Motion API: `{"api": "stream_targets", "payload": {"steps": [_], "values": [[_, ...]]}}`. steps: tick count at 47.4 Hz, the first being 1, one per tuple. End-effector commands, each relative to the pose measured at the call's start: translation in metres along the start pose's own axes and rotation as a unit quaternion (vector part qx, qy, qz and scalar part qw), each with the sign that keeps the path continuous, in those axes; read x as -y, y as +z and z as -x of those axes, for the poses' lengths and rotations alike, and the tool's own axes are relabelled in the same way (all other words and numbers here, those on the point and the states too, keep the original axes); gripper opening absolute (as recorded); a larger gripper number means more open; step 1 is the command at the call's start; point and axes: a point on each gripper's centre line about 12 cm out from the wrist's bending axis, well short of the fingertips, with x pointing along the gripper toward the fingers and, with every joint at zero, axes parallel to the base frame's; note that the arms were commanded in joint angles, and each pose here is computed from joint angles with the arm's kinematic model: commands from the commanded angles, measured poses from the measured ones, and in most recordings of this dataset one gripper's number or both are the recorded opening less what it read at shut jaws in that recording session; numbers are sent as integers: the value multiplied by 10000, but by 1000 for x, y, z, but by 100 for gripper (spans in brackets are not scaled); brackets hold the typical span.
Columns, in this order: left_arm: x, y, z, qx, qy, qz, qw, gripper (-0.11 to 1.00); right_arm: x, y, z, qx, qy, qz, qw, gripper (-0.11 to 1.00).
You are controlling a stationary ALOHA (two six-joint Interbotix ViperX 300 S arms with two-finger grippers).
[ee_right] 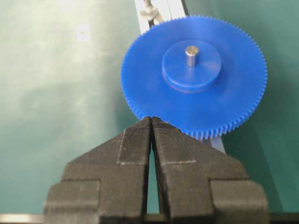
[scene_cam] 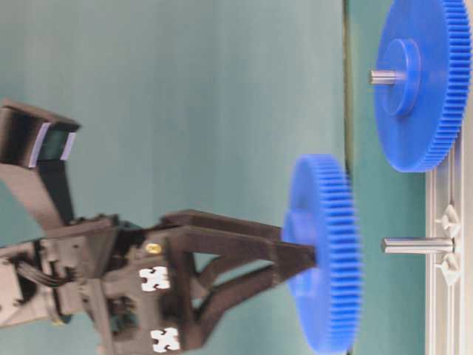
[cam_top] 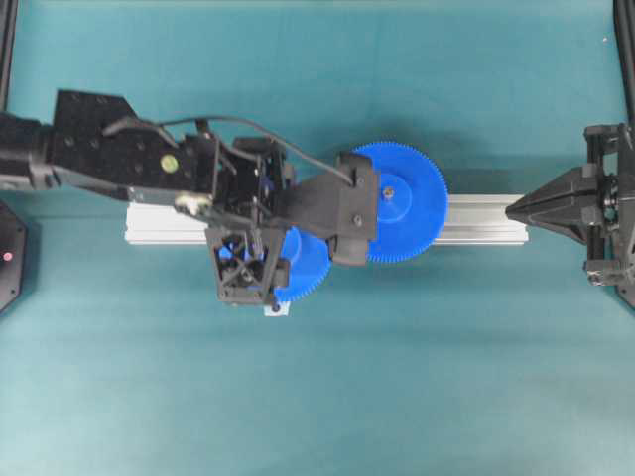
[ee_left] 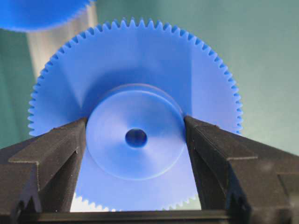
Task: Insert the small gear onto the shaft.
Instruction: 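Carry the blue gear with the left gripper over the empty left shaft, then align the gear's hole with the shaft and lower it, meshing with the large gear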
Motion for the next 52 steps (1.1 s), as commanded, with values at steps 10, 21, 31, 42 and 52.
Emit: {"api": "stream_targets", "payload": {"steps": [10,21,31,42,52], "values": [[-13,4,26,329,96,69,9994,70,0,4,0,62,1,-65,10000,8],[-19,3,21,342,119,149,9992,70,0,4,0,62,1,-57,10000,8],[-25,0,13,385,145,210,9989,70,0,4,0,62,1,-65,10000,8],[-27,-7,4,314,157,239,9991,70,0,5,1,92,6,-64,9999,8],[-32,-7,0,396,182,287,9986,70,-1,6,2,145,15,-64,9999,8]]}}
